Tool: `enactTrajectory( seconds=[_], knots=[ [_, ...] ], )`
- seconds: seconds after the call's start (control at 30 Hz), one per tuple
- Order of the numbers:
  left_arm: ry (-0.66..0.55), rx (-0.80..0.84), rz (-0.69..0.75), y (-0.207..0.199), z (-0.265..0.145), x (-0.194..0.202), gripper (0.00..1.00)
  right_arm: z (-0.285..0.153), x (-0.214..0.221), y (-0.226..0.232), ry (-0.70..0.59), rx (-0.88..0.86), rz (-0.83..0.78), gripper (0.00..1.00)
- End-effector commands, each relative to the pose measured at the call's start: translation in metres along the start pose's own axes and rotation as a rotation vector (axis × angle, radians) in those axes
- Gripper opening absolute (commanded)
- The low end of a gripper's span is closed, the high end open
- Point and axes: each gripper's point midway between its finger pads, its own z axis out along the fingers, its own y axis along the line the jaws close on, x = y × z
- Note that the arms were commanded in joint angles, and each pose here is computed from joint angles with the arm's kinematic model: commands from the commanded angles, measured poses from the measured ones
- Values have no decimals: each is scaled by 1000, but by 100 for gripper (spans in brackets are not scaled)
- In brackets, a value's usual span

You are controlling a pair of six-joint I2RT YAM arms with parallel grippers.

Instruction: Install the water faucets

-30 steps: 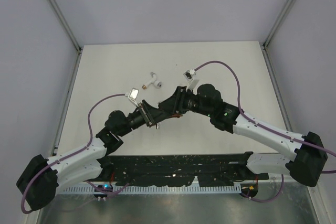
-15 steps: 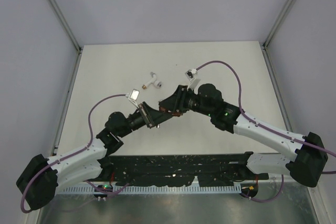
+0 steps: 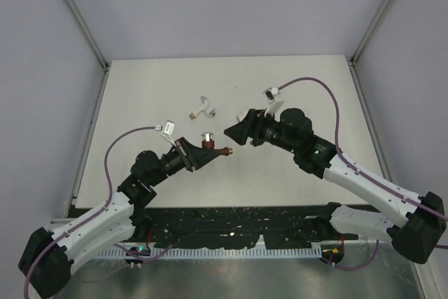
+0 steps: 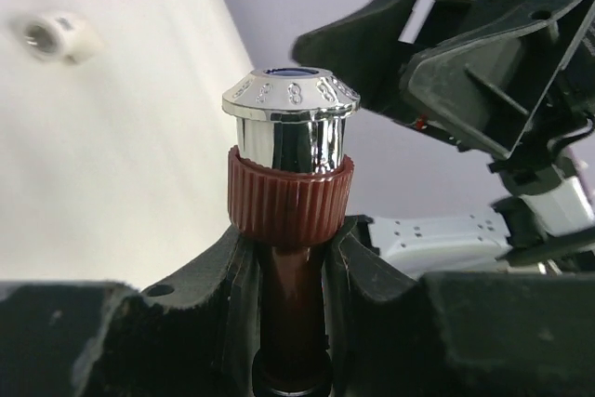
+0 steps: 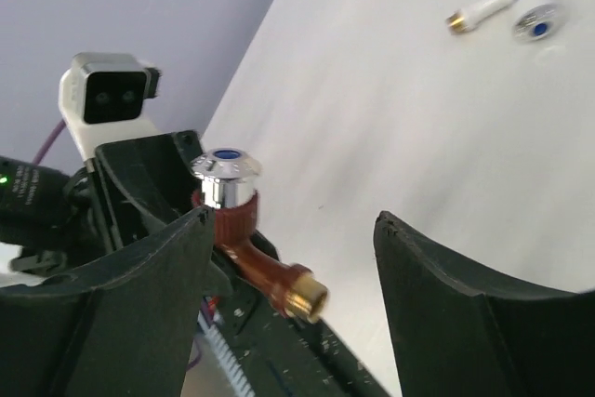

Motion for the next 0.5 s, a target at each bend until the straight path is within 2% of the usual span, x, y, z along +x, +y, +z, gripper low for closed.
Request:
enactTrajectory(
  seconds=[0.0, 0.17, 0.3, 0.47],
  knots=[
    [-6, -108, 95, 22, -10, -18, 0, -21, -24, -36, -38, 134, -118, 77],
    [35, -163, 131, 36, -22, -33, 1, -39, -20, -100, 49, 377, -204, 82],
    [55, -180, 179, 31, -29, -54, 3, -47, -16, -147, 102, 526, -211, 82],
    [82, -162, 233, 16, -32, -78, 0, -46, -19, -197, 139, 671, -214, 80]
  ],
)
